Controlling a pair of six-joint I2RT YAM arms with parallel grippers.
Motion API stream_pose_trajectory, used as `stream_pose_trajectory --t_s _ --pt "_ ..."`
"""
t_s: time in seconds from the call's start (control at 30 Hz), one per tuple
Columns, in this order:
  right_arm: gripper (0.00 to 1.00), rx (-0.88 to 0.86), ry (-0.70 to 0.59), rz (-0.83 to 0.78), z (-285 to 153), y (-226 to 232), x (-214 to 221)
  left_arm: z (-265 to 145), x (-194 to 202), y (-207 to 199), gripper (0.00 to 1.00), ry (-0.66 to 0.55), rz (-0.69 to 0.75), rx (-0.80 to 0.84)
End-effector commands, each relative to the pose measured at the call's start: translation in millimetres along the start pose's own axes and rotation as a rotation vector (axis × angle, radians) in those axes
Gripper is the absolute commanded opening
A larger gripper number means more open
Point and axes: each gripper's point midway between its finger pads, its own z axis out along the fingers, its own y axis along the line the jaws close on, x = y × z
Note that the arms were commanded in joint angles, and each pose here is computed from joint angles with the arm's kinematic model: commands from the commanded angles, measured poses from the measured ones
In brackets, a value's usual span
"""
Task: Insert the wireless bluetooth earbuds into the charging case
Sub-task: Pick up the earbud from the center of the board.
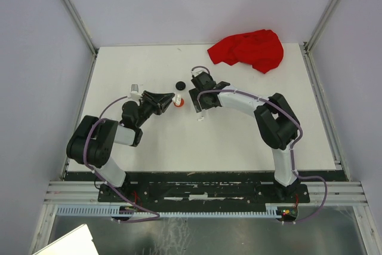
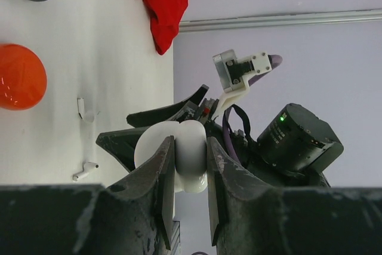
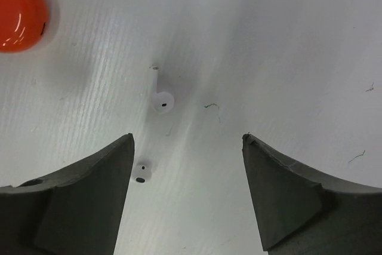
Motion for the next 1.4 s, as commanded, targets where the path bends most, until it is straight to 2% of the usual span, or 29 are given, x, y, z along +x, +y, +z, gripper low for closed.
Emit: stream_pose_trajectory --t_s 0.0,0.47,0.93,1.37 --pt "0.81 0.056 -0.028 -0.032 3 -7 -17 -4 -3 -24 0.03 -0.001 0.009 0.087" --pt "0.81 0.106 0.018 -0.077 22 -11 -13 -4 -6 -25 0.03 -0.002 0.006 0.09" --pt "0.81 0.143 0.04 -0.048 35 -32 -8 -4 -7 -22 0.03 -0.003 0.003 0.084" --pt "0.81 0.11 0.019 -0.038 49 -38 -24 0 -9 -16 0.03 -0.003 -0.002 0.073"
